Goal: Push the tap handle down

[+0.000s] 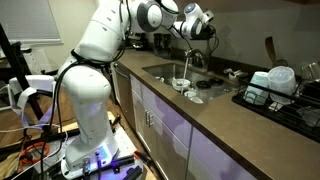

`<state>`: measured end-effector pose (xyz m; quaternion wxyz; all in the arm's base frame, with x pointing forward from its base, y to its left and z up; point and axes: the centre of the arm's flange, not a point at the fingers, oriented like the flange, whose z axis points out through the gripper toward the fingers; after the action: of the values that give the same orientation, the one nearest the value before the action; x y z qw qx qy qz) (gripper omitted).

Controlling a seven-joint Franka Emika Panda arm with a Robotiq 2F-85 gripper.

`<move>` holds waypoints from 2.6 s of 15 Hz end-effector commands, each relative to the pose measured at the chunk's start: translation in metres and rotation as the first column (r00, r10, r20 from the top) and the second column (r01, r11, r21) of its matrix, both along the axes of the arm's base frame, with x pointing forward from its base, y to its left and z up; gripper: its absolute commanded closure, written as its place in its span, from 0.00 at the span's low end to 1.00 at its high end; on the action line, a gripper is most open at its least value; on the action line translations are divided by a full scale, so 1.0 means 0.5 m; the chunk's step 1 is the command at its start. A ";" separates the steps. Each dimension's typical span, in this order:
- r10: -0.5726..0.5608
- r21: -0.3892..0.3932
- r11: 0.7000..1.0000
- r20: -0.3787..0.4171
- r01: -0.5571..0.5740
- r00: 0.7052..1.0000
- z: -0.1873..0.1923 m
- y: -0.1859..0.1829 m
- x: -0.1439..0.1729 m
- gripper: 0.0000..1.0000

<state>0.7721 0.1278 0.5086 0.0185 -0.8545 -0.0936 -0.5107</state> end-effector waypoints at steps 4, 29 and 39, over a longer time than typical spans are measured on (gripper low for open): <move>-0.009 -0.008 1.000 -0.018 0.009 1.000 -0.014 -0.010 -0.027 0.97; -0.008 -0.011 1.000 -0.129 0.006 0.992 -0.069 -0.037 -0.171 0.97; -0.036 0.010 0.999 0.073 0.036 0.997 -0.039 -0.039 -0.165 0.97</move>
<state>0.6945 0.1000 0.4796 0.0034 -0.8450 -0.0805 -0.5286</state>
